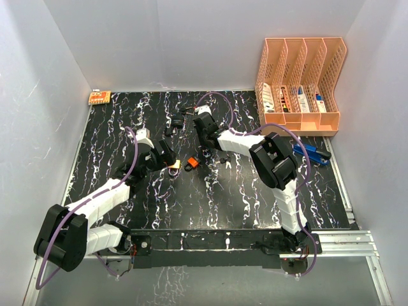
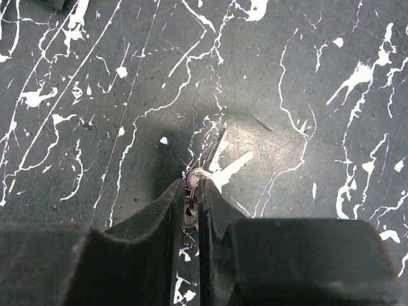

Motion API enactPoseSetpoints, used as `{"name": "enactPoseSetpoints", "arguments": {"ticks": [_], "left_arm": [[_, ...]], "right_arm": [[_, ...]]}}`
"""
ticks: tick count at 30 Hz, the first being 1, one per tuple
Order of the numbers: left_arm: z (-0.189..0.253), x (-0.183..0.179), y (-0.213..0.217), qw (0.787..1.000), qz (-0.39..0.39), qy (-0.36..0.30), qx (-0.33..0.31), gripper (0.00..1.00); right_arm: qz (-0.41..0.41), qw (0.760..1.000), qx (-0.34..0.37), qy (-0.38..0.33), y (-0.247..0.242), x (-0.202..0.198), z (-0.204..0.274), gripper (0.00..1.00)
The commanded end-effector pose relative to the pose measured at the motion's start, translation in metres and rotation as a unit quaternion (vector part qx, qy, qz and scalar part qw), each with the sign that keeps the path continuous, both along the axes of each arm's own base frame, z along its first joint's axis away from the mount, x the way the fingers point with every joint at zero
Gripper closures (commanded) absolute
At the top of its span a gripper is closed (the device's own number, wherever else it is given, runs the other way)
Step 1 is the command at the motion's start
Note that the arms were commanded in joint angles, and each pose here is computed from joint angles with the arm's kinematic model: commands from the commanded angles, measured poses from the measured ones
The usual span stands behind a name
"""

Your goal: Unlock with the key

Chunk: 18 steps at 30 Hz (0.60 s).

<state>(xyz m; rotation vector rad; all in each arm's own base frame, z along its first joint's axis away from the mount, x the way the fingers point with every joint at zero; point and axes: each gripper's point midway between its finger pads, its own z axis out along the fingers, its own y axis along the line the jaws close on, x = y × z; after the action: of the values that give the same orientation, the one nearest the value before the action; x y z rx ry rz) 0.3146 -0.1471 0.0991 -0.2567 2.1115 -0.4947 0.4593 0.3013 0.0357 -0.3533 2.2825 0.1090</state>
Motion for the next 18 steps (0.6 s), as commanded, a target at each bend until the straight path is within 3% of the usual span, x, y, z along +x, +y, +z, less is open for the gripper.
{"name": "enactPoseSetpoints", "arguments": {"ticks": [1,5,12,18], "left_arm": [[0.003,0.001,0.0,1.0,0.001,-0.007,0.0,0.02],[0.002,0.0,0.0,1.0,0.001,-0.006,0.0,0.02],[0.002,0.001,-0.001,1.0,0.0,-0.007,-0.001,0.02],[0.014,0.001,-0.009,0.999,-0.024,-0.036,-0.019,0.04]], "right_arm": [[-0.006,1.0,0.011,-0.027,0.01,0.013,0.017,0.88],[-0.01,1.0,0.005,-0.028,0.008,0.015,0.017,0.88],[-0.022,0.999,-0.002,-0.04,0.003,0.018,0.023,1.0],[-0.025,0.996,0.026,-0.082,0.002,0.02,0.063,1.0]]}}
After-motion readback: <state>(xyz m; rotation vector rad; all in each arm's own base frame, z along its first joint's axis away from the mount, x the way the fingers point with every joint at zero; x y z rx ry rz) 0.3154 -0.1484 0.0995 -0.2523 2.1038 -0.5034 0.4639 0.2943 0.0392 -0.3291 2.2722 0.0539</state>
